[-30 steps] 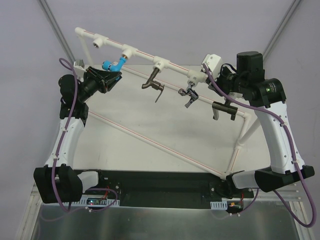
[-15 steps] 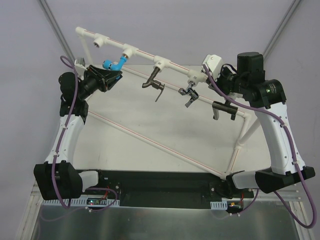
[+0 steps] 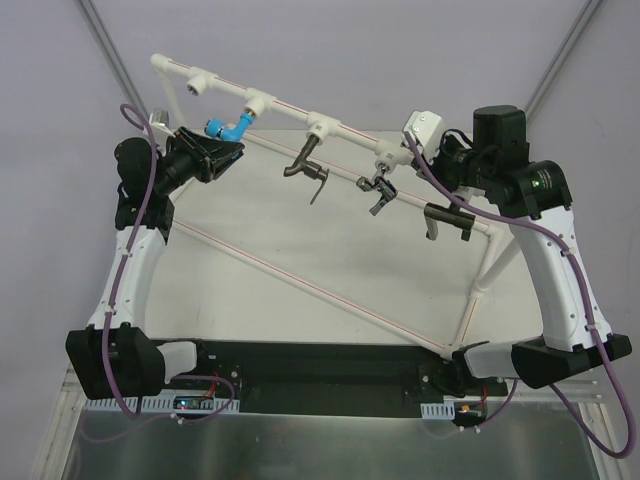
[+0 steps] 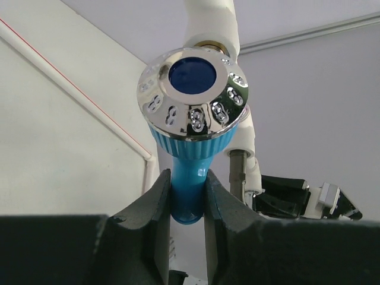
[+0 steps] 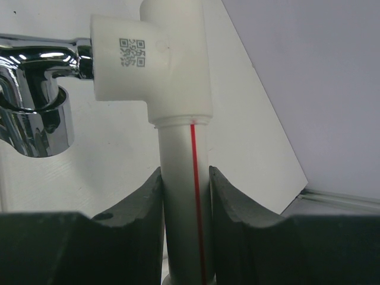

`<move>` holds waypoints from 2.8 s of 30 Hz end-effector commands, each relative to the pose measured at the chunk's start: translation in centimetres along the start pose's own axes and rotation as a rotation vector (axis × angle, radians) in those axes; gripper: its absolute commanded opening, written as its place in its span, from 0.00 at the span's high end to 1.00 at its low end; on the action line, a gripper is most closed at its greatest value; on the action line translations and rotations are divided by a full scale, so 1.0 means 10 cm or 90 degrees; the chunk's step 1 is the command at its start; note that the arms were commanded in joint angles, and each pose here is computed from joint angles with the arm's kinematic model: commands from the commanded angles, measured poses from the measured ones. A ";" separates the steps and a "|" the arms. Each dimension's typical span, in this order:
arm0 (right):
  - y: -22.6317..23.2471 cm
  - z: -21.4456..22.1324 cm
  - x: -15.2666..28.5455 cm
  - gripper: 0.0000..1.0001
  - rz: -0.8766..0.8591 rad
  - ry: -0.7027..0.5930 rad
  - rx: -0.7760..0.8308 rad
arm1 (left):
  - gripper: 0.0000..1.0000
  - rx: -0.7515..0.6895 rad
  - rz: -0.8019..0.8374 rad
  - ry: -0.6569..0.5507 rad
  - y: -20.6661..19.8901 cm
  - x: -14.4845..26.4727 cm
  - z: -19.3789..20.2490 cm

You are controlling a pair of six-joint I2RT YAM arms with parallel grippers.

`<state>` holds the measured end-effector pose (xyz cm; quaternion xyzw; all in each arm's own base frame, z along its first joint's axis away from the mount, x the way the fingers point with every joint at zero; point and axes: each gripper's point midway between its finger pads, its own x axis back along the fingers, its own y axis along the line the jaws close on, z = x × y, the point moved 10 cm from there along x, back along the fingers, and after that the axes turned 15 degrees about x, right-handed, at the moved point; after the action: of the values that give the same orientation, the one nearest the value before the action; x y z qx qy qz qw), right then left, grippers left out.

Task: Install the water faucets

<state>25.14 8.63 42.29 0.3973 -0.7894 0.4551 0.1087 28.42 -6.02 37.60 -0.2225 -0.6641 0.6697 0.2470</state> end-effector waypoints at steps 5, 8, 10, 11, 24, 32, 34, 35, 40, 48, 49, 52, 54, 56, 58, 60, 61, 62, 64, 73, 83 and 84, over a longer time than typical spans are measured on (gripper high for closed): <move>0.20 -0.07 0.11 0.99 -0.041 -0.015 -0.047 | 1.00 -0.105 0.016 -0.021 -0.06 -0.09 -0.03; 0.21 -0.08 0.12 0.99 -0.040 -0.015 -0.046 | 1.00 -0.126 0.014 -0.021 -0.06 -0.12 -0.01; 0.21 -0.08 0.12 0.99 -0.040 -0.016 -0.043 | 1.00 -0.135 0.009 -0.022 -0.06 -0.13 0.00; 0.21 -0.08 0.12 0.99 -0.040 -0.016 -0.044 | 1.00 -0.140 0.009 -0.024 -0.07 -0.13 0.00; 0.22 -0.09 0.12 0.99 -0.041 -0.016 -0.036 | 1.00 -0.237 -0.028 -0.062 -0.15 -0.14 -0.01; 0.22 -0.09 0.11 0.99 -0.037 -0.012 -0.033 | 1.00 -0.294 -0.049 -0.057 -0.13 -0.23 0.08; 0.22 -0.10 0.11 0.99 -0.037 -0.012 -0.032 | 1.00 -0.308 -0.059 -0.060 -0.10 -0.25 0.08; 0.22 -0.09 0.10 0.99 -0.038 -0.011 -0.033 | 1.00 -0.311 -0.062 -0.058 -0.09 -0.27 0.08; 0.22 -0.09 0.09 0.99 -0.038 -0.011 -0.030 | 1.00 -0.341 -0.082 -0.069 -0.06 -0.28 0.05; 0.22 -0.08 0.10 0.99 -0.032 -0.007 -0.025 | 1.00 -0.393 -0.113 -0.102 -0.25 -0.19 -0.06; 0.23 -0.08 0.10 0.99 -0.033 -0.008 -0.024 | 1.00 -0.399 -0.112 -0.106 -0.30 -0.18 -0.07; 0.22 -0.08 0.10 0.99 -0.031 -0.006 -0.022 | 1.00 -0.412 -0.127 -0.103 -0.34 -0.16 -0.11; 0.22 -0.08 0.10 0.99 -0.030 -0.006 -0.020 | 1.00 -0.415 -0.137 -0.092 -0.32 -0.18 -0.12; 0.22 -0.08 0.09 0.99 -0.032 -0.005 -0.021 | 1.00 -0.417 -0.144 -0.083 -0.29 -0.20 -0.13; 0.23 -0.08 0.09 0.99 -0.032 -0.005 -0.020 | 1.00 -0.417 -0.151 -0.078 -0.25 -0.22 -0.15; 0.23 -0.08 0.09 0.99 -0.032 -0.003 -0.020 | 1.00 -0.422 -0.160 -0.075 -0.23 -0.23 -0.16; 0.23 -0.08 0.09 0.99 -0.031 -0.004 -0.019 | 1.00 -0.424 -0.164 -0.079 -0.22 -0.23 -0.18; 0.23 -0.08 0.09 0.99 -0.032 -0.005 -0.020 | 1.00 -0.432 -0.166 -0.080 -0.21 -0.23 -0.19; 0.23 -0.08 0.09 0.98 -0.033 -0.005 -0.020 | 1.00 -0.440 -0.173 -0.084 -0.20 -0.23 -0.20; 0.23 -0.09 0.09 0.98 -0.033 -0.009 -0.016 | 1.00 -0.497 -0.187 -0.098 -0.25 -0.20 -0.24; 0.22 -0.11 0.09 0.99 -0.031 -0.012 -0.015 | 1.00 -0.573 -0.213 -0.104 -0.21 -0.24 -0.18; 0.23 -0.11 0.09 0.99 -0.031 -0.013 -0.013 | 1.00 -0.579 -0.216 -0.105 -0.21 -0.24 -0.19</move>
<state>25.01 9.12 42.20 0.3868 -0.7860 0.4715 0.1007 29.52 -6.73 37.86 -0.1761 -0.8926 0.3251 0.2581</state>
